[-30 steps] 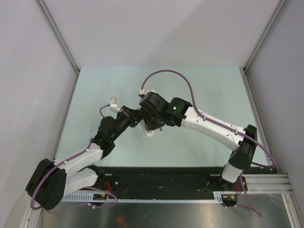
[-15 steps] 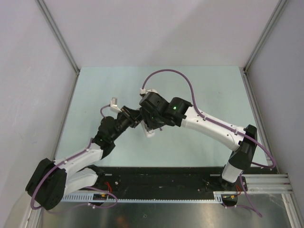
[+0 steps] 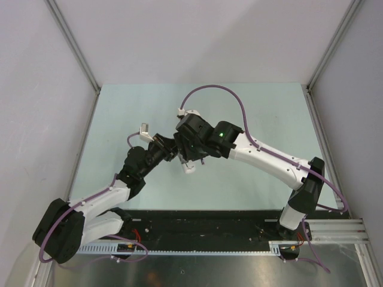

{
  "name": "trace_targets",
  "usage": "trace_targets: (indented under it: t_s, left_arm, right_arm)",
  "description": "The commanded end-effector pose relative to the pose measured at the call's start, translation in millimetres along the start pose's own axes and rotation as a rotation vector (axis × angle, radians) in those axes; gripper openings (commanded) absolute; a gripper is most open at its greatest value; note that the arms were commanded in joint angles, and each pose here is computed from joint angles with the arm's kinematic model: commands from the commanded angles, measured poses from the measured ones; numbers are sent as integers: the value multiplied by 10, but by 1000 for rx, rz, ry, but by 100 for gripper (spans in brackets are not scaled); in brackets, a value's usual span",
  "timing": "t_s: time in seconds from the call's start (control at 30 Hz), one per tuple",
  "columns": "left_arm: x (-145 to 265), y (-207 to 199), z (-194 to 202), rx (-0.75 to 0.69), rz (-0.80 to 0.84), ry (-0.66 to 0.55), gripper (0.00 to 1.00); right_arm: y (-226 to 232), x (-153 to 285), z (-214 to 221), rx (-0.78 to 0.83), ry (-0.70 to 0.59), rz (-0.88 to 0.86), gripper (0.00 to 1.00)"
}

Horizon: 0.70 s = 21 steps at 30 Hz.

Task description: Load the batteries into the remote control

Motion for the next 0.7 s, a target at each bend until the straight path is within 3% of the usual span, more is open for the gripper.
trace_targets:
  t_s: [0.0, 0.43, 0.67]
  left_arm:
    - [-17, -180, 4, 20, 81, 4, 0]
    - [-44, -191, 28, 71, 76, 79, 0]
    - [11, -213, 18, 119, 85, 176, 0]
  right_arm:
    - [-1, 294, -191, -39, -106, -27, 63]
    - [-327, 640, -114, -137, -219, -84, 68]
    - [-545, 608, 139, -244, -293, -388, 70]
Point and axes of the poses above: each gripper's point midway between its finger pads, its own x axis back along the fingers, its own y axis along the line the jaws close on, z = x × y, the point moved 9 cm from there along x, back along the fingers, and after that the axes turned 11 degrees about x, right-handed, at the moved point
